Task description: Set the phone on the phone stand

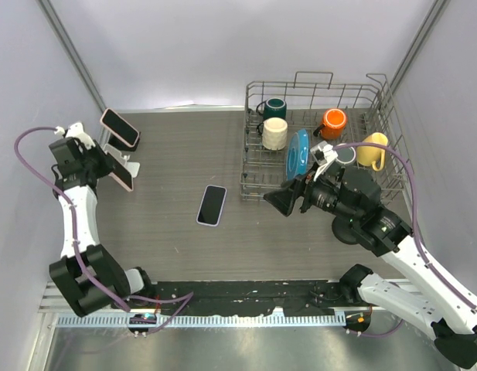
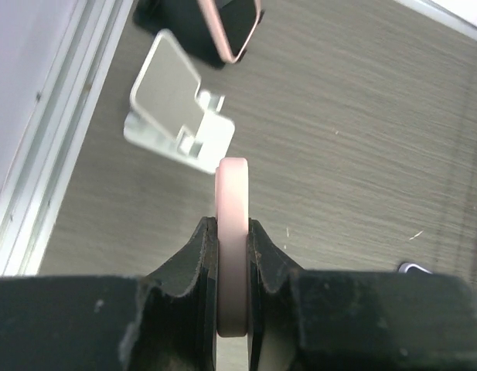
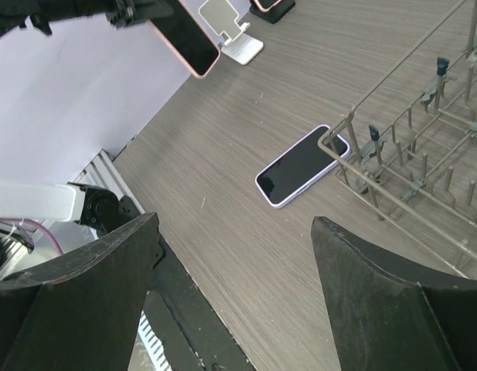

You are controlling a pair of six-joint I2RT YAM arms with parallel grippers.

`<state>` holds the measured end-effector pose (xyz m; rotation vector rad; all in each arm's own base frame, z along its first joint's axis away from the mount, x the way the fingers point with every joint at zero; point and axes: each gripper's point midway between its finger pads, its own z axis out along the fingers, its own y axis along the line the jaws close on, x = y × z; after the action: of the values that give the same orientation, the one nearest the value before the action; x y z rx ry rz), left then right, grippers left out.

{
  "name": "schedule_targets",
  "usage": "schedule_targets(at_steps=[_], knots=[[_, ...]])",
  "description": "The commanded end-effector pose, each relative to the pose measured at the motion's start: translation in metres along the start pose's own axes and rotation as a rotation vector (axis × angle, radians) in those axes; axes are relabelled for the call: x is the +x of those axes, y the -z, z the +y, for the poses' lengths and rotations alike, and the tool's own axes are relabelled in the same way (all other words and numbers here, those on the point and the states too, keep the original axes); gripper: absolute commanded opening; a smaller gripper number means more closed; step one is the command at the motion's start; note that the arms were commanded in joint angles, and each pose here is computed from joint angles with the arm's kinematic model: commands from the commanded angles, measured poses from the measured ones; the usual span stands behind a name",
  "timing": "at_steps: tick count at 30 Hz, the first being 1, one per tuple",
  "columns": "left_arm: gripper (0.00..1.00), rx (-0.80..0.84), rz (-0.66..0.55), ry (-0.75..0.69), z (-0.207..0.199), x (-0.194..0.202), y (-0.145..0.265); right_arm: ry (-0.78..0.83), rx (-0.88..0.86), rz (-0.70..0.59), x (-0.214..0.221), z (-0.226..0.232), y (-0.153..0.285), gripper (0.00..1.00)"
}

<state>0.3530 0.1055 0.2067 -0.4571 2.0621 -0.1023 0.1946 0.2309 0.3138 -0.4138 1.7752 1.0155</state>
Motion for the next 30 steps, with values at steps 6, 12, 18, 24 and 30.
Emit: schedule_targets(at_steps=[6, 12, 18, 24, 30], knots=[[0.0, 0.279, -0.27, -0.332, -0.031, -0.11, -0.017, 0.019, -0.098, 0.045, 0.013, 0.015, 0.006, 0.85], [0.0, 0.328, -0.262, -0.306, -0.012, -0.125, -0.032, 0.067, -0.114, 0.066, 0.021, 0.022, 0.014, 0.85], [0.0, 0.362, -0.207, -0.348, -0.009, -0.119, -0.048, 0.107, -0.126, 0.054, 0.024, 0.027, 0.02, 0.85], [0.0, 0.411, -0.158, -0.324, -0.007, -0.102, -0.065, 0.135, -0.112, 0.054, 0.024, 0.026, 0.019, 0.85], [0.0, 0.406, -0.118, -0.312, 0.001, -0.093, -0.081, 0.138, -0.102, 0.051, 0.024, 0.025, 0.019, 0.85]])
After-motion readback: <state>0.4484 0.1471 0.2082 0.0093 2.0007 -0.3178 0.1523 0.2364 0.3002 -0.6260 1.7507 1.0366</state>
